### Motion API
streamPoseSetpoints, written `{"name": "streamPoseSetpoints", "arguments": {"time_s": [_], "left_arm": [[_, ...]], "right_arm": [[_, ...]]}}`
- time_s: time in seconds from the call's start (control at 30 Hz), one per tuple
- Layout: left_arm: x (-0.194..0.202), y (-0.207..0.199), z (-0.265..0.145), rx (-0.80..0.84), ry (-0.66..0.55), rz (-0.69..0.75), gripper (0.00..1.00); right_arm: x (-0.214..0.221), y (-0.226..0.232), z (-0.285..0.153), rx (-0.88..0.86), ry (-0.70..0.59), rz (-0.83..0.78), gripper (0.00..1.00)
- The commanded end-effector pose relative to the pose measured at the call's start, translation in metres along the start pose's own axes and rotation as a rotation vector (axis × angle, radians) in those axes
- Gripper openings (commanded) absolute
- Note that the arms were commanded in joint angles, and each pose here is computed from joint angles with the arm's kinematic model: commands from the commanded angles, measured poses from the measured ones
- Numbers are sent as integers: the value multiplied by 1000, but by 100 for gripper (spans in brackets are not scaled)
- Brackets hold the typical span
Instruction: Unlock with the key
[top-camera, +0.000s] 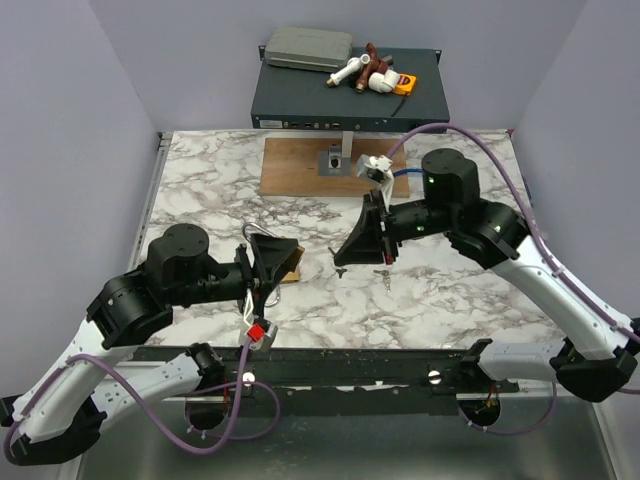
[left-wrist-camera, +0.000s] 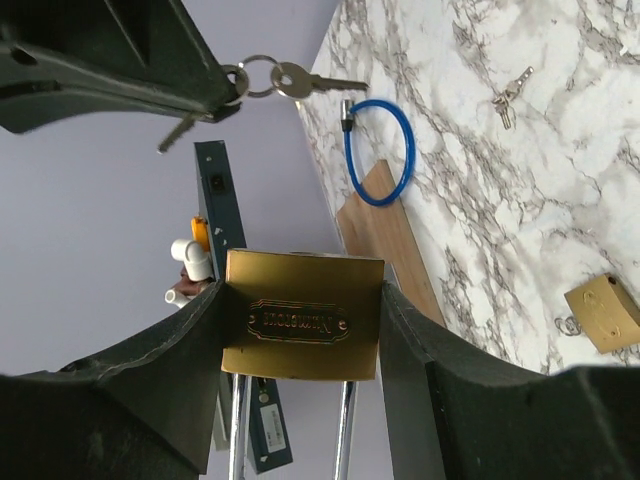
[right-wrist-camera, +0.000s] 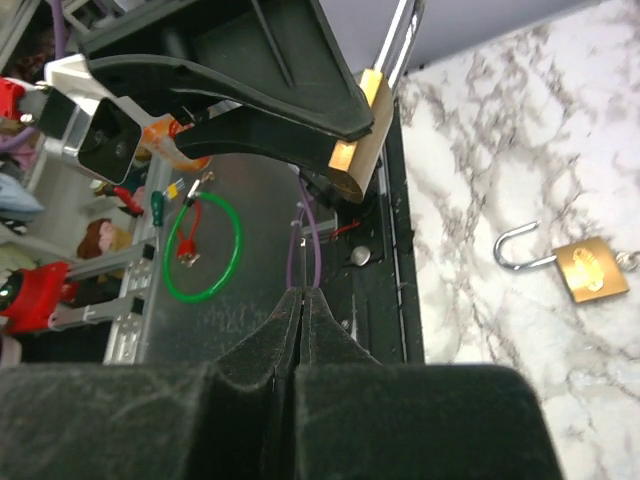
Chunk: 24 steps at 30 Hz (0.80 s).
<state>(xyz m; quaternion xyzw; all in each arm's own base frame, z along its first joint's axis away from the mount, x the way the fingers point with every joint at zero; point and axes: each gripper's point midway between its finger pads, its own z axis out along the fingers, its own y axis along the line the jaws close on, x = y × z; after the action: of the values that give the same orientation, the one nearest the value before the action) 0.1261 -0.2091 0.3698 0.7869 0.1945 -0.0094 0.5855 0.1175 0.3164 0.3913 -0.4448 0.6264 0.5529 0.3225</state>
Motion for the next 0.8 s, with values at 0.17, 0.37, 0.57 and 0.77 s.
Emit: {"name": "streamPoseSetpoints", "arguments": {"time_s": [0.17, 0.37, 0.57, 0.77], "left_arm": [[13, 16, -1, -71, 69, 31, 0], [10, 15, 3, -49, 49, -9, 0], [3, 17, 6, -38, 9, -22, 0], [2, 15, 8, -28, 2, -19, 0]], "right_arm": [[27, -7, 10, -45, 147, 135, 1], [34, -14, 20, -57, 176, 162, 1], [36, -18, 30, -56, 200, 165, 1], [42, -21, 40, -48, 233, 166, 1]]}}
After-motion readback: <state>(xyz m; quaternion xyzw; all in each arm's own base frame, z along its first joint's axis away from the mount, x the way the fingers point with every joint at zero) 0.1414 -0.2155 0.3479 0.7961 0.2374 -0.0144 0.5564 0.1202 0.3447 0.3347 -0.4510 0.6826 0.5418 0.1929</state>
